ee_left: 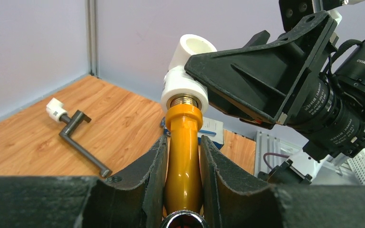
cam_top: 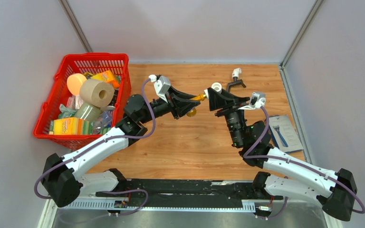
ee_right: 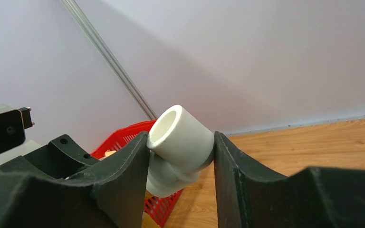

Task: Install the water faucets

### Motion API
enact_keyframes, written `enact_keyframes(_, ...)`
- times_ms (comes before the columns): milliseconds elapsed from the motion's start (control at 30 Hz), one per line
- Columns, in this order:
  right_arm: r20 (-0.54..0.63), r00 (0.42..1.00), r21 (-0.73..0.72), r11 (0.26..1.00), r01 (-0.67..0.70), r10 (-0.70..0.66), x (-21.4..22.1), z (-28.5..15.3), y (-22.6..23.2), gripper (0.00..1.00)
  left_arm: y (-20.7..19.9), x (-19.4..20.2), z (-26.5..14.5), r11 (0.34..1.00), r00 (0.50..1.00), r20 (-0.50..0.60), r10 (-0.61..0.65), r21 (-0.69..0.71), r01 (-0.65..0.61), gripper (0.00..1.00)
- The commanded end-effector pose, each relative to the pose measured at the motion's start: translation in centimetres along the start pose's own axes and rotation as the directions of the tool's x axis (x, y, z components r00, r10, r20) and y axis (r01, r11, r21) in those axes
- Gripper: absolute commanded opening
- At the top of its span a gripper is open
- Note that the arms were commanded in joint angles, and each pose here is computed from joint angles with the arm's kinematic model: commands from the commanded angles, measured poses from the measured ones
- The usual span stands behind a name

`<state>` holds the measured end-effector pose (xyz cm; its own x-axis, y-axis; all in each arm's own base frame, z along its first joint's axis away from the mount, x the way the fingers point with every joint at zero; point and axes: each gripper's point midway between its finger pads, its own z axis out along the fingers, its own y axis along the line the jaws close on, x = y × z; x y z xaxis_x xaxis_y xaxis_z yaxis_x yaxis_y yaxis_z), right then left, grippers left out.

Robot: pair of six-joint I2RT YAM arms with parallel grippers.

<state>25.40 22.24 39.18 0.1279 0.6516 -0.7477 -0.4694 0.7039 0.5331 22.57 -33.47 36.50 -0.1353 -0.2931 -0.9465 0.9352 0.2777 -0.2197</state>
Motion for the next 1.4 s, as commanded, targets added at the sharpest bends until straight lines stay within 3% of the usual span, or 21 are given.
enact_keyframes(0, -0.109, 0.994, -0.203, 0.978, -0.041, 0.019, 1.8, -0.6, 4.6, 0.0, -1.3, -1.0, 0.5, 0.997, 0.999, 0.022, 0.042, 0.057, -0.043, 0.0)
enact_keyframes(167, -0.138, 0.99, -0.189, 0.981, -0.045, 0.018, 2.2, -0.3, 4.6, 0.0, -0.9, -0.2, 0.5, 0.995, 0.997, 0.004, 0.078, 0.055, -0.079, 0.0)
enact_keyframes(367, -0.178, 0.984, -0.177, 0.982, -0.064, 0.032, 2.4, 0.1, 4.8, 0.0, -0.5, 1.0, 0.0, 0.969, 0.97, -0.051, 0.238, 0.077, -0.234, 0.0)
enact_keyframes(500, -0.22, 0.974, -0.166, 0.982, -0.087, 0.049, 2.9, 0.6, 5.1, 0.0, 0.0, 1.6, -0.4, 0.926, 0.926, -0.074, 0.371, 0.096, -0.364, 0.0)
enact_keyframes(667, -0.273, 0.96, -0.133, 0.986, -0.104, 0.065, 3.9, 1.1, 5.2, 0.0, 0.4, 2.8, -0.7, 0.828, 0.819, -0.126, 0.559, 0.123, -0.547, 0.0)
enact_keyframes(700, -0.285, 0.956, -0.124, 0.987, -0.105, 0.066, 4.2, 1.1, 5.1, 0.0, 1.0, 2.9, -0.7, 0.784, 0.771, -0.141, 0.621, 0.113, -0.61, 0.0)
enact_keyframes(867, -0.331, 0.94, -0.104, 0.988, -0.118, 0.077, 5.0, 1.5, 5.1, 0.0, 1.7, 4.9, -1.1, 0.652, 0.626, -0.198, 0.754, 0.111, -0.75, 0.0)
enact_keyframes(900, -0.34, 0.937, -0.103, 0.988, -0.119, 0.077, 5.2, 1.5, 5.2, 0.0, 2.2, 4.7, -1.2, 0.6, 0.573, -0.208, 0.793, 0.101, -0.794, 0.0)
enact_keyframes(1133, -0.387, 0.916, -0.084, 0.986, -0.145, 0.102, 5.8, 1.7, 5.0, 0.0, 3.8, 5.9, -1.4, 0.348, 0.317, -0.271, 0.909, 0.074, -0.935, 0.0)
enact_keyframes(1200, -0.397, 0.911, -0.083, 0.984, -0.157, 0.112, 5.9, 1.6, 5.1, 0.0, 4.5, 6.2, -1.5, 0.194, 0.16, -0.303, 0.939, 0.086, -0.977, 0.0)
enact_keyframes(1233, -0.402, 0.908, -0.081, 0.983, -0.164, 0.118, 6.0, 1.6, 5.0, 0.0, 4.9, 6.9, -1.6, 0.156, 0.118, -0.321, 0.94, 0.095, -0.983, 0.0)
enact_keyframes(1267, -0.409, 0.904, -0.079, 0.982, -0.171, 0.125, 6.0, 1.6, 5.0, 0.0, 5.0, 6.7, -1.8, 0.068, 0.037, -0.328, 0.944, 0.085, -0.994, 0.0)
enact_keyframes(1300, -0.416, 0.9, -0.076, 0.982, -0.174, 0.127, 6.0, 1.6, 5.0, 0.0, 5.2, 6.7, -1.7, 0.027, 0.003, -0.332, 0.943, 0.067, -0.997, 0.0)
enact_keyframes(1333, -0.423, 0.896, -0.065, 0.982, -0.179, 0.135, 6.1, 1.7, 4.9, 0.0, 5.7, 7.6, -2.1, -0.044, -0.076, -0.35, 0.934, 0.099, -0.994, 0.0)
enact_keyframes(1367, -0.435, 0.89, -0.063, 0.981, -0.183, 0.138, 6.2, 1.6, 4.9, 0.0, 5.4, 7.4, -2.1, -0.087, -0.107, -0.342, 0.933, 0.074, -0.994, 0.0)
